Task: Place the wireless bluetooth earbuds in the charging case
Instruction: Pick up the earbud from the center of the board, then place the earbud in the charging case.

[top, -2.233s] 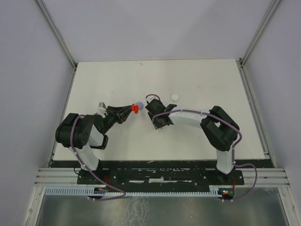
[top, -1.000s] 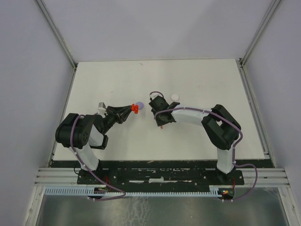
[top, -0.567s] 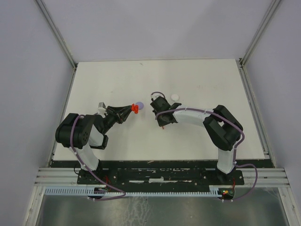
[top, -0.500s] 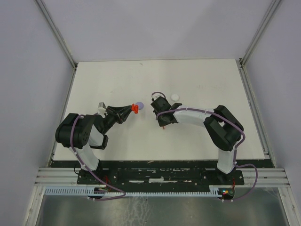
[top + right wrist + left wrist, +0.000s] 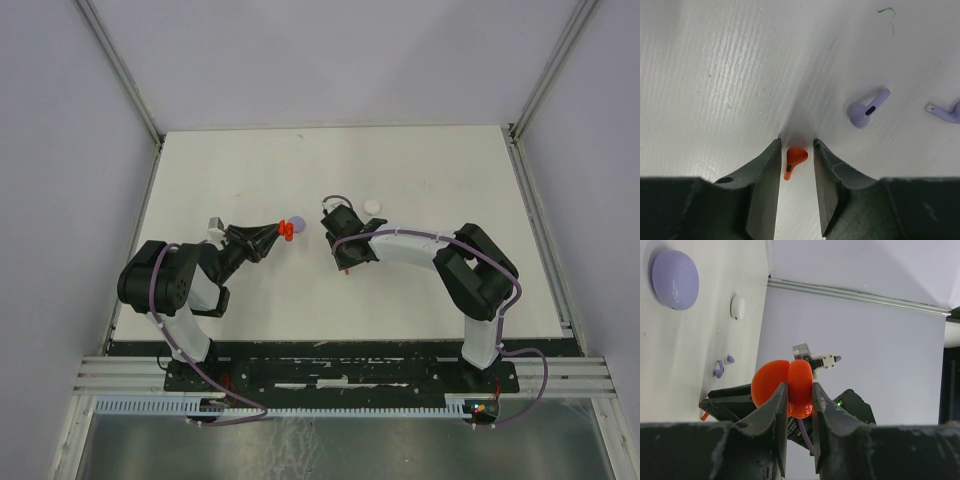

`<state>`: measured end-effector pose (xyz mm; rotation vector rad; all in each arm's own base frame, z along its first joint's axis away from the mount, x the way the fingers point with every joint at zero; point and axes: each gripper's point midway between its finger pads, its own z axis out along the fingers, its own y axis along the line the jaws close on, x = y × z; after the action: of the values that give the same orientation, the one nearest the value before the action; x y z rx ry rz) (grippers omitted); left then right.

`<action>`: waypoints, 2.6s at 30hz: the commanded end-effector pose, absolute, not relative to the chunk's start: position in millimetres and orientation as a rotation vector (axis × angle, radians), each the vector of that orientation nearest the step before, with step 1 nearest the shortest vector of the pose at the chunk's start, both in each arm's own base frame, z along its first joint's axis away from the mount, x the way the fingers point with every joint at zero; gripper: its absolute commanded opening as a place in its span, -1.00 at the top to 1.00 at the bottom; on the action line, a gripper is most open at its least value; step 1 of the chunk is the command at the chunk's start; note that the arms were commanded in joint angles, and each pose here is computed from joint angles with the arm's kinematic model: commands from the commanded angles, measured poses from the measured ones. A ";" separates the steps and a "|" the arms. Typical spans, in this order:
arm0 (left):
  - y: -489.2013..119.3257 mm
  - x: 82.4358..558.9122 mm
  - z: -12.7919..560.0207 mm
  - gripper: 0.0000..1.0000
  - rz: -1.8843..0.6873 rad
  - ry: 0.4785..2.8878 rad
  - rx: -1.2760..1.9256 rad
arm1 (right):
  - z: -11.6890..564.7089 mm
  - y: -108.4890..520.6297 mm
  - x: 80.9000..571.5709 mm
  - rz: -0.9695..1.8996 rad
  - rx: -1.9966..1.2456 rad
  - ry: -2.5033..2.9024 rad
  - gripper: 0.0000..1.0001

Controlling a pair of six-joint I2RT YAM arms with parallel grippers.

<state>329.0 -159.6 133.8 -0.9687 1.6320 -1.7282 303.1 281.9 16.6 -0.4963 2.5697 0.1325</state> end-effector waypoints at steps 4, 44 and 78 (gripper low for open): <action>-159.9 320.8 176.5 0.94 -1.792 1.497 -0.757 | 30.2 279.8 305.2 0.140 -0.455 2.555 0.11; -185.9 312.7 188.0 0.94 -1.867 1.519 -0.669 | 216.4 310.8 346.8 0.464 -0.480 1.750 0.92; -271.4 295.7 205.3 0.94 -2.124 1.595 -0.533 | 229.2 304.2 314.8 0.515 -0.569 1.508 0.96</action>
<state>303.4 -272.3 156.2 -0.6886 1.7911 -2.0048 312.0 297.9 210.6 -0.5814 1.5824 0.5020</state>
